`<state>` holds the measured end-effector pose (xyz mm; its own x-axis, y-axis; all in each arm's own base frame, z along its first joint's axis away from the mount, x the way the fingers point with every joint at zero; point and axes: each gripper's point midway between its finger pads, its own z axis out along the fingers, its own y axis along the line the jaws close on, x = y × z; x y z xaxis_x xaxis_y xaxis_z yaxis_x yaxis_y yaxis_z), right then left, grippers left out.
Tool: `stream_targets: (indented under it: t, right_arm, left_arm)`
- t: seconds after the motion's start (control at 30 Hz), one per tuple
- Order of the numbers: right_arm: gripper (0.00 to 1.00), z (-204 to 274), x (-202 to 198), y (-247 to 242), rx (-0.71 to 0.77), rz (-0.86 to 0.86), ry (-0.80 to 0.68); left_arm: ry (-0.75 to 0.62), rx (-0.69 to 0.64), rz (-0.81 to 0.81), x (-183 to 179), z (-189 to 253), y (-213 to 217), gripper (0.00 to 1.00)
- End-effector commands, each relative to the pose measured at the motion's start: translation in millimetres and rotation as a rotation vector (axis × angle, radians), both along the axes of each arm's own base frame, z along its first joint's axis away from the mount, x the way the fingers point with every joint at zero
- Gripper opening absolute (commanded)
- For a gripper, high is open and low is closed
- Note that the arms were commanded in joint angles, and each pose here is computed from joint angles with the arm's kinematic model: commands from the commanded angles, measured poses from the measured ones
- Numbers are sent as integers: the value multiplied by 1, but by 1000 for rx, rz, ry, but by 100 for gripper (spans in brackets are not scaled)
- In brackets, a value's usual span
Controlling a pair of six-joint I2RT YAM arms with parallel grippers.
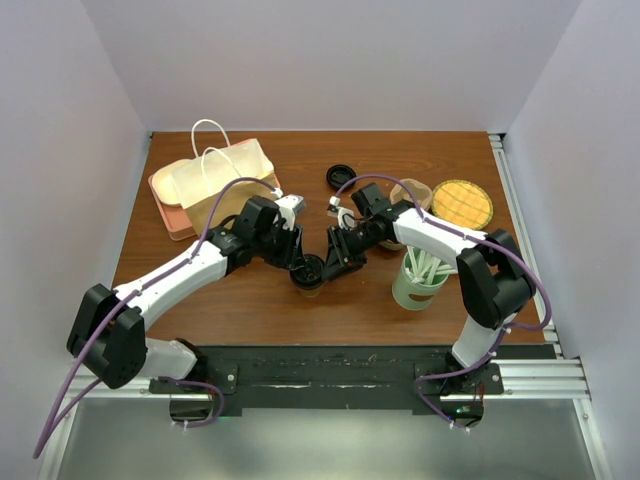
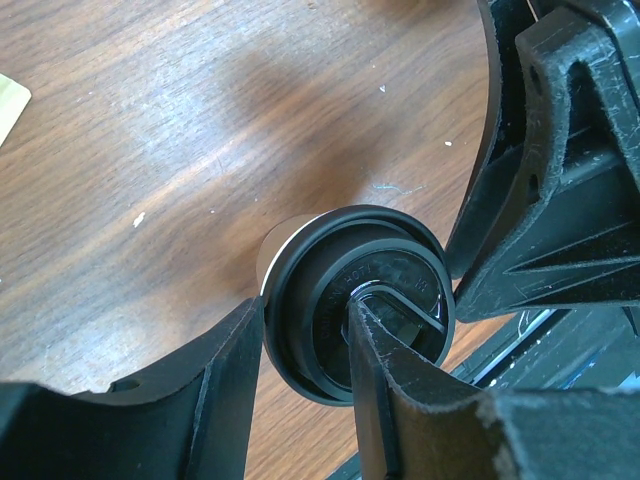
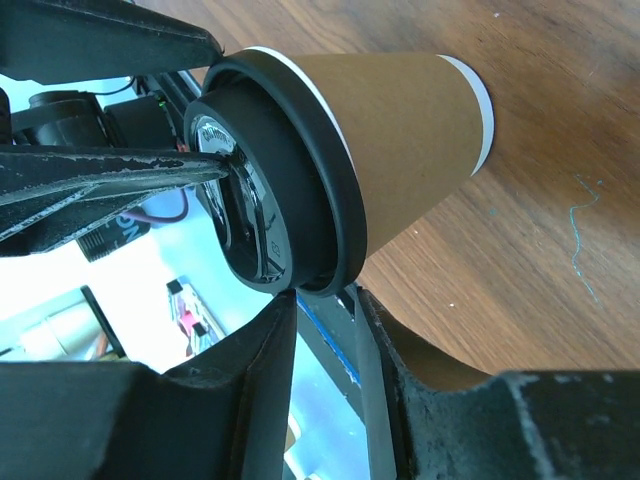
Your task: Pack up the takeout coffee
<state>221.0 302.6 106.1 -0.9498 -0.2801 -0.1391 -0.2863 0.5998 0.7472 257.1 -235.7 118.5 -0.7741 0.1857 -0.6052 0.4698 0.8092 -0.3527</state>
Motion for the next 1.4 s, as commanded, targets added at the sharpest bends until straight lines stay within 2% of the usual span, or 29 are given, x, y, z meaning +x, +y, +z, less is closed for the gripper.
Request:
stream_targets:
  t: [0.0, 0.33, 0.77, 1.07, 1.27, 1.37]
  right_arm:
    - [33, -3, 8, 2, -4, -24, -38]
    - [23, -33, 8, -15, -127, -77, -39]
    - [20, -74, 0, -47, -300, -136, -33]
    - [16, -97, -5, -66, -428, -183, -1]
    - [14, -99, -6, -70, -454, -207, 1]
    - [15, -89, -2, -62, -404, -203, -13]
  left_arm:
    - [68, 27, 8, -14, -16, 8, 43]
    - [99, 52, 20, -20, -28, 14, 42]
    - [144, 101, 50, -33, -53, 28, 42]
    - [137, 111, 62, -31, -54, 30, 42]
    - [138, 113, 65, -31, -56, 31, 42]
    - [129, 110, 58, -30, -55, 29, 42]
